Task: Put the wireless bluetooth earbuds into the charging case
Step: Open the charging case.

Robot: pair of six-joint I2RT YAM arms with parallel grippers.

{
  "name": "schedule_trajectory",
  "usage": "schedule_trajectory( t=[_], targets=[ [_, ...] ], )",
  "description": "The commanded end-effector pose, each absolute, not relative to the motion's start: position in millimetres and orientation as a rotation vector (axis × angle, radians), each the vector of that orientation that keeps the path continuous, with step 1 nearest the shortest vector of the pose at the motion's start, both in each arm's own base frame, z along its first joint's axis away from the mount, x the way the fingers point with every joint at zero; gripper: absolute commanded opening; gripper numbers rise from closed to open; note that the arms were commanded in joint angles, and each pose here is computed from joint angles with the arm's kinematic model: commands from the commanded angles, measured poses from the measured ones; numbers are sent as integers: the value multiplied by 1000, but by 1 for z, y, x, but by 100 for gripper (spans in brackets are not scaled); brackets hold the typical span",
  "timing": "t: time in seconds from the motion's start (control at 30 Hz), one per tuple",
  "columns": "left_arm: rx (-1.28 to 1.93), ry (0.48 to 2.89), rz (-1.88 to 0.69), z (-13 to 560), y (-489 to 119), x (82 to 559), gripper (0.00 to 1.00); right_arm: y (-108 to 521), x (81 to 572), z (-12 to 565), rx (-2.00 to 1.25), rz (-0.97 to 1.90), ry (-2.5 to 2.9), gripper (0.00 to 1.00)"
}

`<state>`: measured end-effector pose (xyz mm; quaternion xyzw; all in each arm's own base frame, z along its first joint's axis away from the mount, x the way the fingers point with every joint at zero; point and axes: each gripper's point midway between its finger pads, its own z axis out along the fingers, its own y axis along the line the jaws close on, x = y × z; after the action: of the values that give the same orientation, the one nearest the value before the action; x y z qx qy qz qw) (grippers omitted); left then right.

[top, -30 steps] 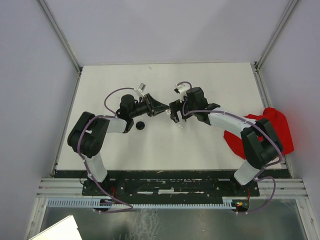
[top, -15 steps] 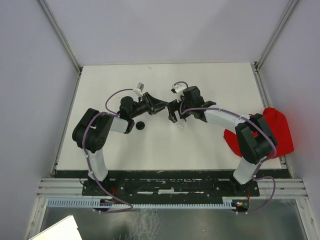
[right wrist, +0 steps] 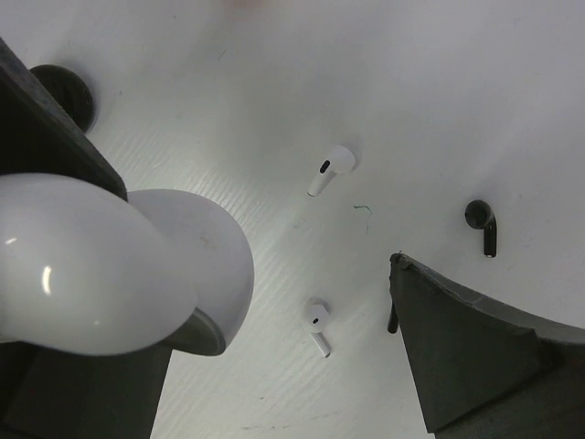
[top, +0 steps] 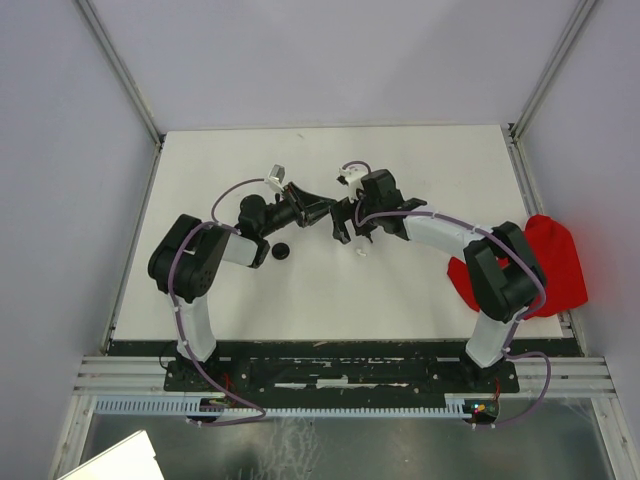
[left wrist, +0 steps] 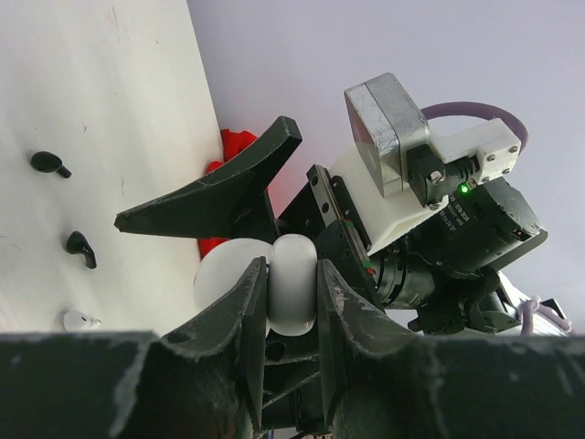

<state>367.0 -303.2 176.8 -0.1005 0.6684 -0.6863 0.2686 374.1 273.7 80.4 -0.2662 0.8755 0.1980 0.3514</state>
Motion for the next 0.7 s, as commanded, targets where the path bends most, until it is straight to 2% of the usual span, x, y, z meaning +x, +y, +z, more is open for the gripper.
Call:
schedule_trajectory(
  t=[0.0, 0.43, 0.67],
  targets=[
    [-91, 1823, -2024, 196, -323, 323, 3, 286, 412, 132, -593, 510, 2069, 99],
    [-265, 1822, -1946, 181, -318, 343, 3, 252, 388, 160, -552, 422, 2037, 99],
    [-471, 1764, -1846, 175, -302, 358, 3, 230, 388, 166, -452, 334, 2057, 99]
  ],
)
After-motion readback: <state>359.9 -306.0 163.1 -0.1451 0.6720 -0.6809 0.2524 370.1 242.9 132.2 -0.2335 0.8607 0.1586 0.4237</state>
